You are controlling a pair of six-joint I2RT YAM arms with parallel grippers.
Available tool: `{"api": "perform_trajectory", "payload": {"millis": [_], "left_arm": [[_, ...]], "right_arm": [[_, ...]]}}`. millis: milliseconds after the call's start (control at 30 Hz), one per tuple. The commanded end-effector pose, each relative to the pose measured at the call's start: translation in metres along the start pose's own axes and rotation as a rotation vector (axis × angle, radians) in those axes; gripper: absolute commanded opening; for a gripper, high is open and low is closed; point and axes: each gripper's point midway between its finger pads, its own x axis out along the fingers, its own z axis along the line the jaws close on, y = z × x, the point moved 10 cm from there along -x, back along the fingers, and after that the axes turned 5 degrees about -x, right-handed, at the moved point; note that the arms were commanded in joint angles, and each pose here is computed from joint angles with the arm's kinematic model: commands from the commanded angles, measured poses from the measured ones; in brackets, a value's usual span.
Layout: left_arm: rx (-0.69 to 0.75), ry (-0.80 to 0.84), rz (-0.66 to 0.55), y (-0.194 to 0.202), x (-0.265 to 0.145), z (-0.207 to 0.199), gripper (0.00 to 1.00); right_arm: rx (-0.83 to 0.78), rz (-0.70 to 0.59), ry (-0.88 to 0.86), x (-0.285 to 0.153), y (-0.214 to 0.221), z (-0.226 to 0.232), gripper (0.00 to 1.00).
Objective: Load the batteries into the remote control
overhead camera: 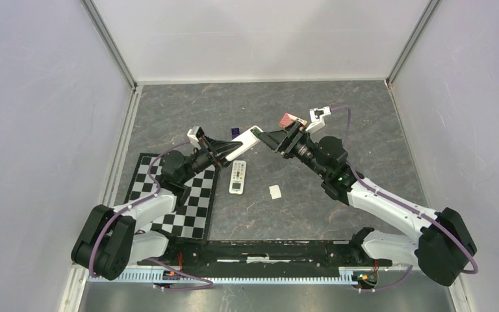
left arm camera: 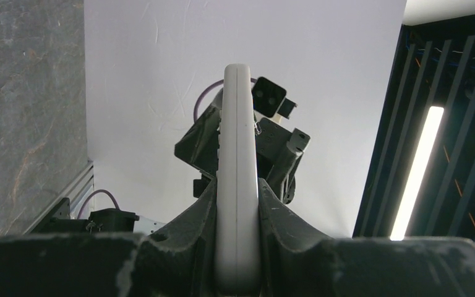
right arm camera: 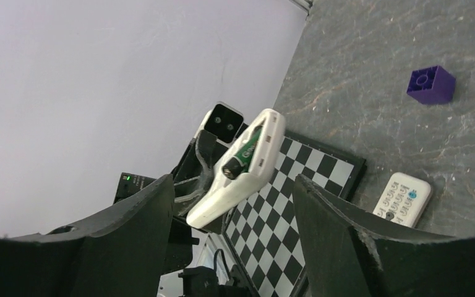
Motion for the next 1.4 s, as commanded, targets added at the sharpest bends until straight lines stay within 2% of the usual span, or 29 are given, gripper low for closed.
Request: {"api": "perform_trajectory", "payload": {"millis": [0,167,400,667,733,800,833,900,1133,1367], "left_arm": [[0.033,0.038,-0.001,0.005,-0.002,-0.009,0.02],[0.037,0.034,-0.006,0.005,-0.003,-0.007,0.02],[0.035,0.029,-0.002,0.005,-0.004,-0.007,0.02],[0.052,0.017,0.001,0.005,-0.004,-0.005,0.02],[0.053,0.015,0.003,0.006,-0.004,-0.005,0.02],[0.052,0.013,0.002,0.006,-0.005,-0.004,0.02],[0.054,0.014,0.001,0.005,-0.004,-0.004,0.02],[0.055,0.013,0.000,0.005,-0.004,-0.004,0.02],[0.062,0.017,0.002,0.007,-0.005,-0.005,0.02],[0.079,0.022,0.016,0.009,-0.006,-0.008,0.02]], "right_arm": [[0.060,-0.013,-0.039,0.004,-0.004,0.007,0.73],[0.086,-0.010,-0.049,0.008,-0.005,0.007,0.70],[0.121,0.020,-0.042,0.013,0.000,0.002,0.54],[0.142,0.023,-0.049,0.016,0.000,0.002,0.47],[0.144,0.028,-0.052,0.016,0.000,0.002,0.51],[0.140,0.034,-0.063,0.016,0.000,0.002,0.67],[0.137,0.033,-0.068,0.015,0.000,0.002,0.72],[0.135,0.023,-0.073,0.013,-0.001,0.003,0.74],[0.155,0.013,-0.066,0.013,-0.004,-0.001,0.58],[0.198,0.040,-0.045,0.018,-0.003,-0.011,0.49]]}}
